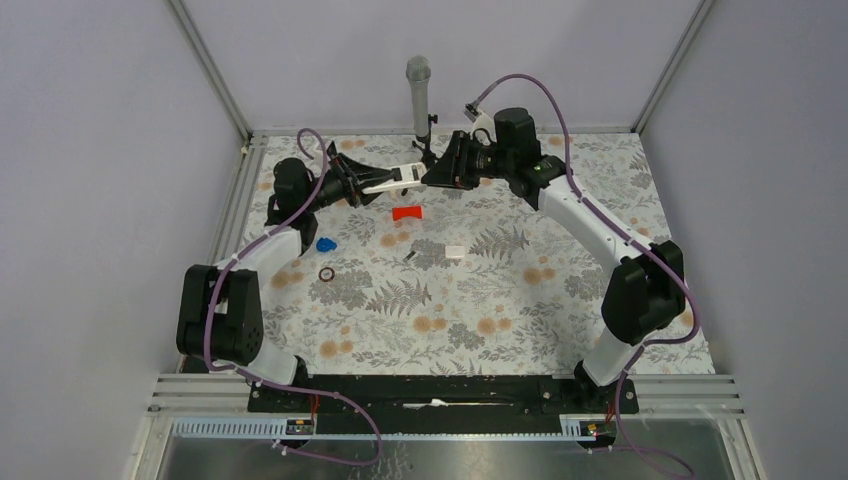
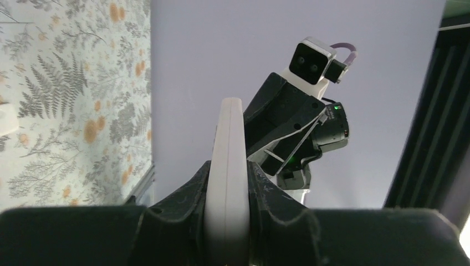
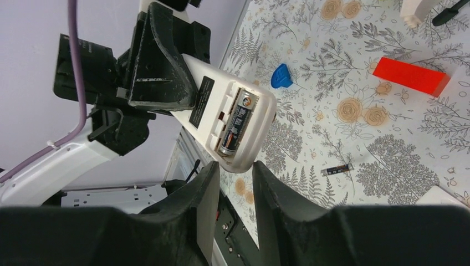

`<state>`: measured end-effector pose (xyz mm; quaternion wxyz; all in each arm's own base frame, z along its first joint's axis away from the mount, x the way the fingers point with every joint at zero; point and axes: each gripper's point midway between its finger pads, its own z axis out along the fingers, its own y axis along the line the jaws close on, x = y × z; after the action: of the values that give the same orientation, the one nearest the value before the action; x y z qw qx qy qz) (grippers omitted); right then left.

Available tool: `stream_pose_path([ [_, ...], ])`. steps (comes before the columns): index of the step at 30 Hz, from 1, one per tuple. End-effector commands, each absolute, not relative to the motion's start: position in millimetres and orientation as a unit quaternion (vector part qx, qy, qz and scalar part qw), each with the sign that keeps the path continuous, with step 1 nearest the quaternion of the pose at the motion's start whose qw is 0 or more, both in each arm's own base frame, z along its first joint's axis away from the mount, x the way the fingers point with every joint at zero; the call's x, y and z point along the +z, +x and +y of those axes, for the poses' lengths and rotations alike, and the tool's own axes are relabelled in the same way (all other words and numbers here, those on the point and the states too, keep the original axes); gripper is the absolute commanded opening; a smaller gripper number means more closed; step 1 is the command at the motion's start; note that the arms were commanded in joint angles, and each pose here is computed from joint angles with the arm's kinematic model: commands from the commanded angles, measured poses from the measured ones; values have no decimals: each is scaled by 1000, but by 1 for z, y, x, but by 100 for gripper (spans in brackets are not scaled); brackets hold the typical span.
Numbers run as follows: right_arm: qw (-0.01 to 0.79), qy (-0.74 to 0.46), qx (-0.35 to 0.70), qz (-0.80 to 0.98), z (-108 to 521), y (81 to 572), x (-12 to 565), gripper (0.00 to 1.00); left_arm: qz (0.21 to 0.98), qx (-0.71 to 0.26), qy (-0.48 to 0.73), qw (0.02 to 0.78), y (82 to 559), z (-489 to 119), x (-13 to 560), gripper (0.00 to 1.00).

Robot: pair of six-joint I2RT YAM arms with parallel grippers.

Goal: Load the batteries into the remote control

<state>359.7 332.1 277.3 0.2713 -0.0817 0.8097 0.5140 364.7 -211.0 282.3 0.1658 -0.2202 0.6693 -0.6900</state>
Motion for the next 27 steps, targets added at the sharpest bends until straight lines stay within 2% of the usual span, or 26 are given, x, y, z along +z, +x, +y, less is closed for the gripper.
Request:
stream_pose_path([
  [1,289,-98,504,807,328,357,278,38,703,-656,-153,228,361,-211,301,0],
  [8,300,-123,467,823,317,337,246,56,834,-440,-174,284,372,-165,225,0],
  [11,316,-162,421,835,324,324,221,66,861,-364,-194,297,370,-138,202,0],
  [14,305,-205,362,857,338,310,184,70,868,-322,-224,305,367,-115,189,0],
  [16,293,-213,317,877,344,306,160,71,871,-295,-237,314,365,-100,185,0],
  [19,236,-143,239,931,351,315,113,69,874,-223,-266,340,360,-67,183,0],
  [21,215,-116,184,952,344,321,90,68,874,-210,-273,344,358,-59,183,0],
  [27,153,-79,140,975,362,312,49,62,874,-203,-270,350,353,-55,180,0],
])
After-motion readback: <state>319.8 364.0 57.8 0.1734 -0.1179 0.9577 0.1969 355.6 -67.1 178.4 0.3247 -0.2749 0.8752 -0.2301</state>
